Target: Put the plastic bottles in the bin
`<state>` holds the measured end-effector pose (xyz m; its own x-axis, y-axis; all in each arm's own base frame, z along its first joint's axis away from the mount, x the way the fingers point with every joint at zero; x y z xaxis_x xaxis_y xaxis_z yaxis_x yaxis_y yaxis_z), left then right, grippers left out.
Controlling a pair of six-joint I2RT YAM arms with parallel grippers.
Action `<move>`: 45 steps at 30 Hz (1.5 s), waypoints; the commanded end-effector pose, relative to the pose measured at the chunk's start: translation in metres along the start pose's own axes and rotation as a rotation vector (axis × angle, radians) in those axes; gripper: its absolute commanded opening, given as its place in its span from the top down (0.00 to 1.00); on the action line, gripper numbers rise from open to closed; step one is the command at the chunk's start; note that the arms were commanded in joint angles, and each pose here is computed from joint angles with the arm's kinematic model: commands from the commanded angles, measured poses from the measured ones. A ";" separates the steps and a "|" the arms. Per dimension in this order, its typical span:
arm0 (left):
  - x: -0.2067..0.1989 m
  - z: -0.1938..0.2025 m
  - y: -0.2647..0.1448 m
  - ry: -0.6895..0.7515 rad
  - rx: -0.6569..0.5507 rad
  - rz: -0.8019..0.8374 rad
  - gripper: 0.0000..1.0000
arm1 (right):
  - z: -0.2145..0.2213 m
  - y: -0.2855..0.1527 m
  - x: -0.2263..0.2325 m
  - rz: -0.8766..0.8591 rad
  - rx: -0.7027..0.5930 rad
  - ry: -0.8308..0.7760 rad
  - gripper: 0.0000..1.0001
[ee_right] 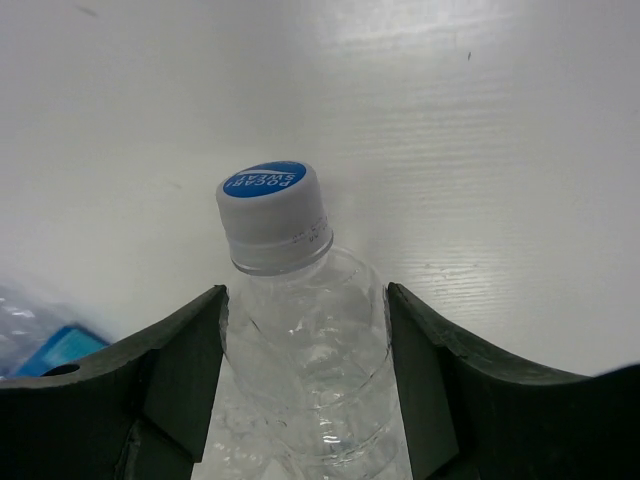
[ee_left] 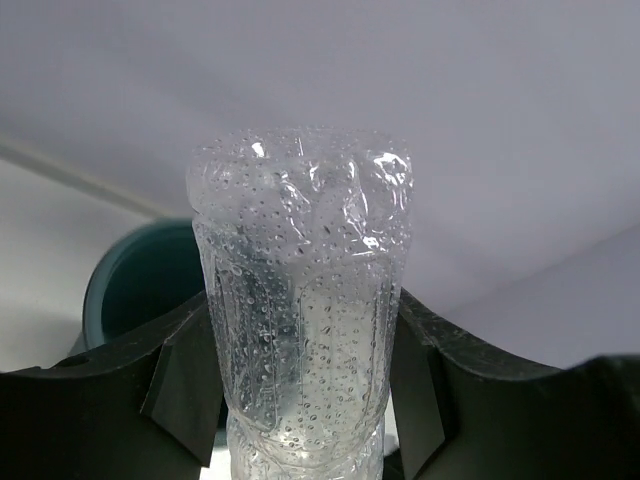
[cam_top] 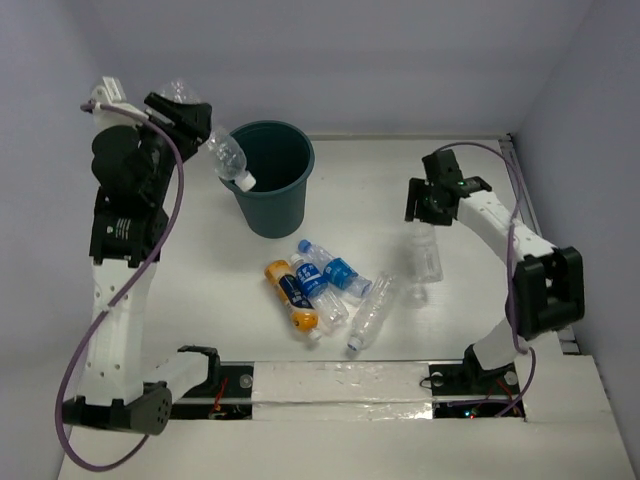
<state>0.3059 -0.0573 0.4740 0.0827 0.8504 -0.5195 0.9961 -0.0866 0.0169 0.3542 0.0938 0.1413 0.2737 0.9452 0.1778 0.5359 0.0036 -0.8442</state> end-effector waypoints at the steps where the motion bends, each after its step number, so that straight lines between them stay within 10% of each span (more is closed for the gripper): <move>1: 0.000 -0.026 0.038 0.049 -0.110 -0.056 0.61 | -0.050 -0.065 0.018 -0.122 -0.211 0.057 0.39; 10: 0.011 0.018 0.128 0.249 -0.139 -0.204 0.59 | -0.089 -0.188 0.078 -0.590 -0.366 0.166 0.39; 18: 0.004 0.043 0.151 0.323 -0.089 -0.203 0.10 | -0.137 -0.265 0.165 -0.999 -0.424 0.231 0.37; 28: -0.007 0.045 0.050 0.183 0.036 -0.070 0.17 | -0.177 -0.281 0.274 -1.294 -0.448 0.386 0.35; 35: 0.043 0.170 -0.041 0.085 0.452 -0.048 0.29 | -0.181 -0.251 0.346 -1.201 -0.531 0.336 0.32; 45: 0.086 0.299 -0.105 -0.095 0.841 -0.020 0.06 | -0.146 -0.211 0.361 -1.118 -0.467 0.231 0.04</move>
<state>0.2085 -0.1154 0.1711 -0.0074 0.8727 -0.4882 0.6717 -0.3573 -0.6490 0.4690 0.3995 0.4278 -0.3563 0.4017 0.8437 0.7785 0.6269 0.0303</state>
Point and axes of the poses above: each gripper's point midway between its finger pads, its own y axis out along the fingers, its own x axis along the line the jaws close on, z = x × y, the point moved 3 cm from there along -y, back along the fingers, and after that the axes turned 11 degrees about y, right-handed, at the moved point
